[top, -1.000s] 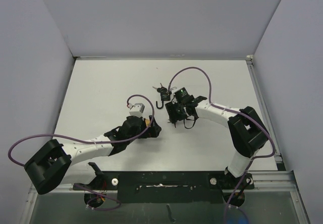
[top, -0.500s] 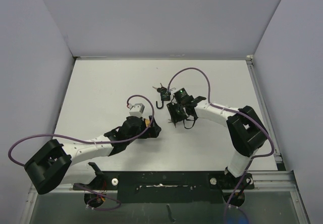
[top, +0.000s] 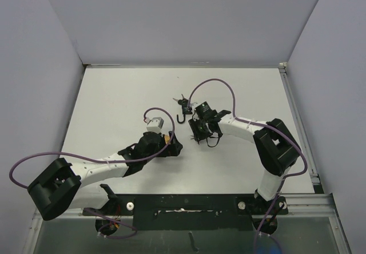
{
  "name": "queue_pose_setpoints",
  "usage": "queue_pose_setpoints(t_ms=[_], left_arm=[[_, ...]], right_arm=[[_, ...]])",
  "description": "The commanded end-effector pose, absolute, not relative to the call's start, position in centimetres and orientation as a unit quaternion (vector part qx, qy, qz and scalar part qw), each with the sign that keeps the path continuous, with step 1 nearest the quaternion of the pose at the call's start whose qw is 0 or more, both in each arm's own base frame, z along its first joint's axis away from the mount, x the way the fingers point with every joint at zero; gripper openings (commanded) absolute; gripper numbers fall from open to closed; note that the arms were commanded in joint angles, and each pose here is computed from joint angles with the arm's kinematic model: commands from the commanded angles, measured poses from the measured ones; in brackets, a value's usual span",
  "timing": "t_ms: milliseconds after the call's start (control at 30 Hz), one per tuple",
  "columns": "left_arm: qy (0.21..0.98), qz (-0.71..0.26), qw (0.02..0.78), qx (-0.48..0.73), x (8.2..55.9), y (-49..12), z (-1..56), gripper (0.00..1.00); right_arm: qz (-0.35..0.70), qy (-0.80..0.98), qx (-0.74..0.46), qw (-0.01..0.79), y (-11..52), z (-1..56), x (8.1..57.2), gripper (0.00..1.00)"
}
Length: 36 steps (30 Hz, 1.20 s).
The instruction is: Unlock with the key
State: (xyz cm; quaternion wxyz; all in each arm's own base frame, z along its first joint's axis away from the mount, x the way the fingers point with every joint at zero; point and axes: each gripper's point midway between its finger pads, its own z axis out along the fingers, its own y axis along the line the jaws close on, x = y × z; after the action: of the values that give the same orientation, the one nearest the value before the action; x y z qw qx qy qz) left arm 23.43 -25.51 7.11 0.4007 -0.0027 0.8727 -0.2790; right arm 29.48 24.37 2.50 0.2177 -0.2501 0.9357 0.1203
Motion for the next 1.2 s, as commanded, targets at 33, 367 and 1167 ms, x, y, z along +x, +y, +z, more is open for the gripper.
queue_pose_setpoints(t_ms=[33, 367, 1167], left_arm=[[0.856, -0.299, 0.421, -0.006, 24.2, -26.1, 8.6, 0.98], [0.857, -0.299, 0.421, -0.007, 24.2, -26.2, 8.6, 0.97], [0.792, -0.374, 0.48, 0.056, 24.6, -29.3, 12.6, 0.95]], right_arm=[[0.12, 0.928, -0.254, 0.244, 25.3, 4.0, 30.9, 0.27], [0.103, 0.931, -0.248, 0.247, 24.9, 3.7, 31.4, 0.11], [0.226, 0.874, -0.204, 0.379, 25.5, 16.2, 30.9, 0.0]])
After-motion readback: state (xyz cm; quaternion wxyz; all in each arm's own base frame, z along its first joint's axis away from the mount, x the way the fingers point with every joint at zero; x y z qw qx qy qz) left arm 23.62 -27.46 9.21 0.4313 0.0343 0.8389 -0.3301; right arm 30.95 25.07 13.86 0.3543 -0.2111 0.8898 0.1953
